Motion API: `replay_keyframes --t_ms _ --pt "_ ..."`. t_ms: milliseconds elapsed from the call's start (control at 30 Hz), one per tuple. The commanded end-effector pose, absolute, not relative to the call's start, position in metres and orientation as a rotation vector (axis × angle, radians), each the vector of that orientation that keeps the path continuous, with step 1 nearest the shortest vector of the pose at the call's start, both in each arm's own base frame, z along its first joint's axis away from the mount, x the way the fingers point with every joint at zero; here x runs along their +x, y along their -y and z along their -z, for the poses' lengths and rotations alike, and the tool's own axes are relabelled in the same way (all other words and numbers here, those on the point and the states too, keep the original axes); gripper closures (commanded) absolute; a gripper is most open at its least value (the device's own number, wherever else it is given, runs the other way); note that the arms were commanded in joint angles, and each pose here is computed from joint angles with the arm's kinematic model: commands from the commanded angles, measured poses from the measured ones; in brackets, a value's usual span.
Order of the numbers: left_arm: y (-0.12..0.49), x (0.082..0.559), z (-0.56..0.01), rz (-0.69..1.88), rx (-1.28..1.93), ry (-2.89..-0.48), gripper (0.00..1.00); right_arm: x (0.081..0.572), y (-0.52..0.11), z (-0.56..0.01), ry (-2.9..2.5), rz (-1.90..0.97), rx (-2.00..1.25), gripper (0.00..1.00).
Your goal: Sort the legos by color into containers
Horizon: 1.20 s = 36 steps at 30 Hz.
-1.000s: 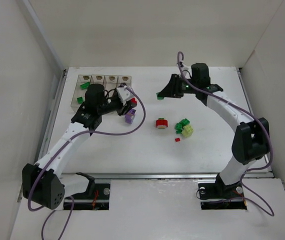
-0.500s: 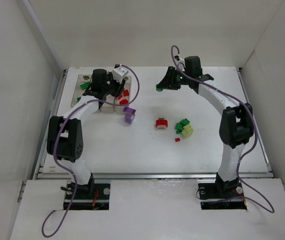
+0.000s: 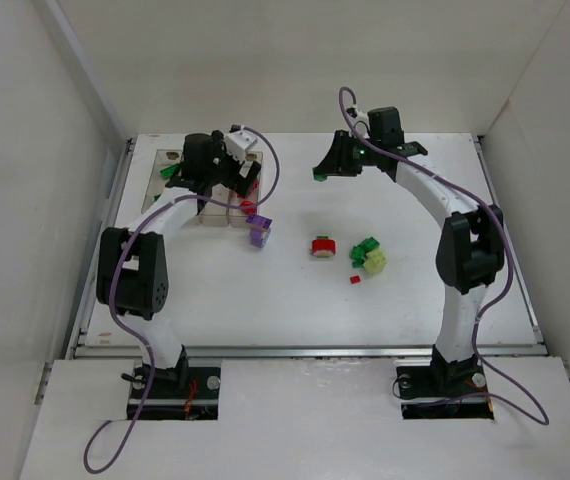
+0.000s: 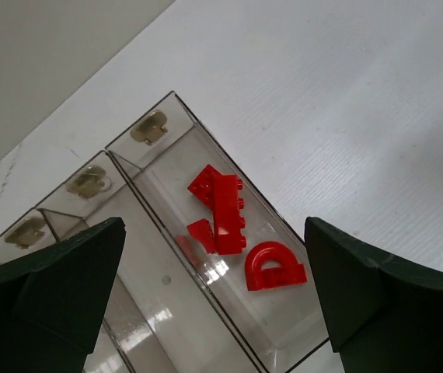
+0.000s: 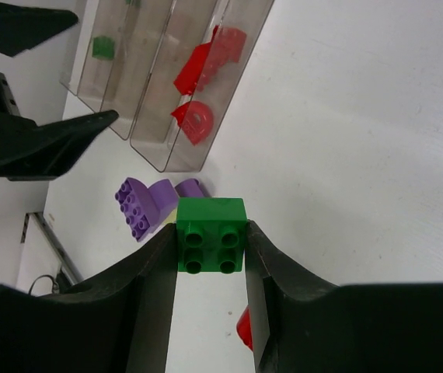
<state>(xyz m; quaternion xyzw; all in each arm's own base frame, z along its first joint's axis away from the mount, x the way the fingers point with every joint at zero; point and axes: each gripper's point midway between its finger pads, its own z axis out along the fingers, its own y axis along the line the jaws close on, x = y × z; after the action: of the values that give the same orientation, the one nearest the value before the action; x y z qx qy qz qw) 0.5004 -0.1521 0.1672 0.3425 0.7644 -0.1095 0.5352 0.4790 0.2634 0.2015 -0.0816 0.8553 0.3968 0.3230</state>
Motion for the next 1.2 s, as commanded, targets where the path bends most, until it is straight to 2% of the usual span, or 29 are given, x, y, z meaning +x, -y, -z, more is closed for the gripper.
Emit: replay_keyframes --t_ms 0,100,133,200,333,467,633,700,767,800,933,967,1000,1133,1167 --pt "0.15 0.494 -0.246 0.207 0.779 -1.644 0.0 0.464 -0.271 -0.248 -2.143 -1.032 -0.333 1.0" --pt "0.163 0.458 -0.296 0.184 0.972 -1.396 0.0 0.446 -0.277 -0.263 -2.124 -1.082 -0.389 1.0" --pt "0.177 0.436 -0.283 0.236 1.068 -1.338 0.0 0.442 -0.277 -0.269 -2.11 -1.095 -0.402 1.0" --pt "0.196 0.405 -0.306 0.195 1.175 -1.158 0.0 0.43 -0.283 -0.292 -2.058 -1.125 -0.433 1.0" --pt "0.236 0.363 -0.304 0.406 1.244 -1.102 0.0 0.399 -0.306 -0.324 -1.971 -1.185 -0.517 1.0" --pt "0.261 0.344 -0.31 0.58 1.211 -1.127 0.0 0.366 -0.327 -0.337 -1.934 -1.249 -0.593 1.0" --pt "0.275 0.335 -0.321 0.606 1.222 -1.061 0.0 0.334 -0.34 -0.329 -1.955 -1.277 -0.642 1.0" --pt "0.278 0.328 -0.326 0.615 1.231 -1.039 0.04 0.329 -0.342 -0.329 -1.955 -1.271 -0.646 1.0" --pt "0.276 0.325 -0.333 0.607 1.228 -1.022 0.12 0.326 -0.344 -0.33 -1.948 -1.266 -0.649 1.0" --pt "0.276 0.324 -0.333 0.616 1.222 -1.03 0.25 0.324 -0.347 -0.329 -1.948 -1.263 -0.652 1.0" --pt "0.275 0.313 -0.339 0.644 1.223 -1.019 0.52 0.324 -0.344 -0.324 -1.962 -1.252 -0.641 1.0" --pt "0.275 0.313 -0.336 0.649 1.225 -1.031 0.66 0.324 -0.344 -0.324 -1.962 -1.252 -0.641 1.0" --pt "0.273 0.31 -0.337 0.652 1.226 -1.037 0.73 0.324 -0.344 -0.324 -1.962 -1.252 -0.641 1.0" --pt "0.27 0.307 -0.325 0.652 1.241 -1.082 0.97 0.324 -0.345 -0.328 -1.952 -1.252 -0.643 0.99" --pt "0.269 0.306 -0.329 0.641 1.244 -1.067 1.0 0.324 -0.345 -0.328 -1.952 -1.252 -0.643 0.92"
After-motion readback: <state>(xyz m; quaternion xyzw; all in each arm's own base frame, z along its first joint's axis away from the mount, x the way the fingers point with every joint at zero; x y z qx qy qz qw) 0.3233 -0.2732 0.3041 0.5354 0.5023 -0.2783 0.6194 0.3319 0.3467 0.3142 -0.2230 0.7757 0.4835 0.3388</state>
